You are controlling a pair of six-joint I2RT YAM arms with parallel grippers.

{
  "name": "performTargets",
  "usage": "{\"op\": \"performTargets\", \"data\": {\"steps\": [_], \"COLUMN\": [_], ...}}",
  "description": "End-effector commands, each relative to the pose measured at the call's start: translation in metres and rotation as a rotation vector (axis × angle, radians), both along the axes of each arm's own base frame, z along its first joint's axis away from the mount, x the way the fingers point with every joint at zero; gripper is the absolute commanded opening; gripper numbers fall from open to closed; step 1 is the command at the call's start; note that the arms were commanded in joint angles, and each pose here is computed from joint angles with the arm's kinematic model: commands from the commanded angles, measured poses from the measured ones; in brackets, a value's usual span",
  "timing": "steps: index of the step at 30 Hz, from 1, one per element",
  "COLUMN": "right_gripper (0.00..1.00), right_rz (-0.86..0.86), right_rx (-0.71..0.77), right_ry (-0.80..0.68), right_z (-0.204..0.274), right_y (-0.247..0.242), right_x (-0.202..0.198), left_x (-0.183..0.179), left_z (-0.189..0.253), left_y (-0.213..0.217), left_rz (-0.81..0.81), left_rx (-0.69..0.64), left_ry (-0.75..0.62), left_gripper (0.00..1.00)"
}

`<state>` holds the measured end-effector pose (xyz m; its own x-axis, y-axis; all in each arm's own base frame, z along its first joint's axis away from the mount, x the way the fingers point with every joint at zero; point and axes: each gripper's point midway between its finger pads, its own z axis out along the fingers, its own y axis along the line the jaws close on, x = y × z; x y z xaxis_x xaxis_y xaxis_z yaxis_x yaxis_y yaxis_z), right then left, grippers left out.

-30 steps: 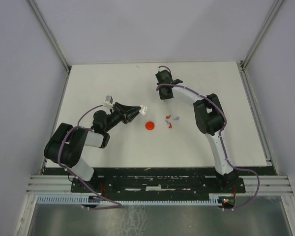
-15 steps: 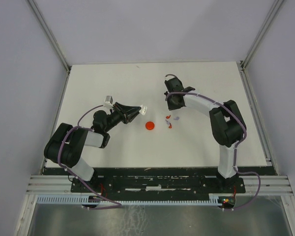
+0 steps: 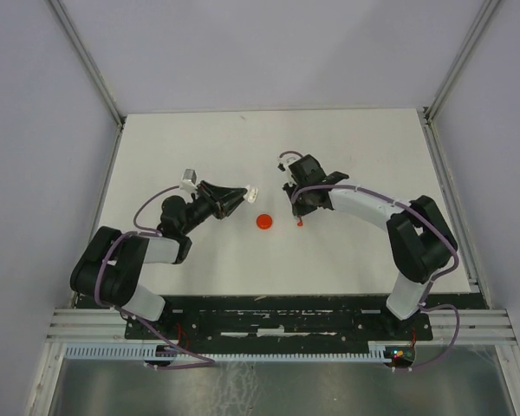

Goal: Insert the wireless bluetooth earbuds into the charging case
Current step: Place the earbud at the center of the board.

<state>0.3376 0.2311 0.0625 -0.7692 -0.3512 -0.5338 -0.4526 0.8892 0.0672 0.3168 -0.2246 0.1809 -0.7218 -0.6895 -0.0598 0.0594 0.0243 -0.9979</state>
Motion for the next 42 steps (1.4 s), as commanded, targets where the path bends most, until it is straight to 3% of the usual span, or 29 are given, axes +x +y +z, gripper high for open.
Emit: {"op": "performTargets", "data": {"steps": [1, 17, 29, 42], "right_gripper": [0.13, 0.16, 0.5, 0.53], "right_rz": [0.129, 0.243, 0.226, 0.267], "right_rx": [-0.014, -0.088, -0.081, 0.005], "right_ry": [-0.055, -0.015, -0.026, 0.019], "right_z": [0.003, -0.032, -0.033, -0.041], "right_y": [0.028, 0.049, 0.049, 0.074], "right_x": [-0.006, -0.023, -0.021, -0.023], "left_x": [0.0, 0.0, 0.001, 0.0], "left_z": [0.013, 0.011, 0.01, 0.009], "left_y": [0.005, 0.005, 0.005, 0.006], "left_rz": [0.029, 0.029, 0.028, 0.03], "left_rx": [0.014, 0.02, 0.017, 0.018], "left_ry": [-0.064, -0.06, -0.059, -0.056], "left_gripper": [0.03, 0.03, 0.03, 0.03]}}
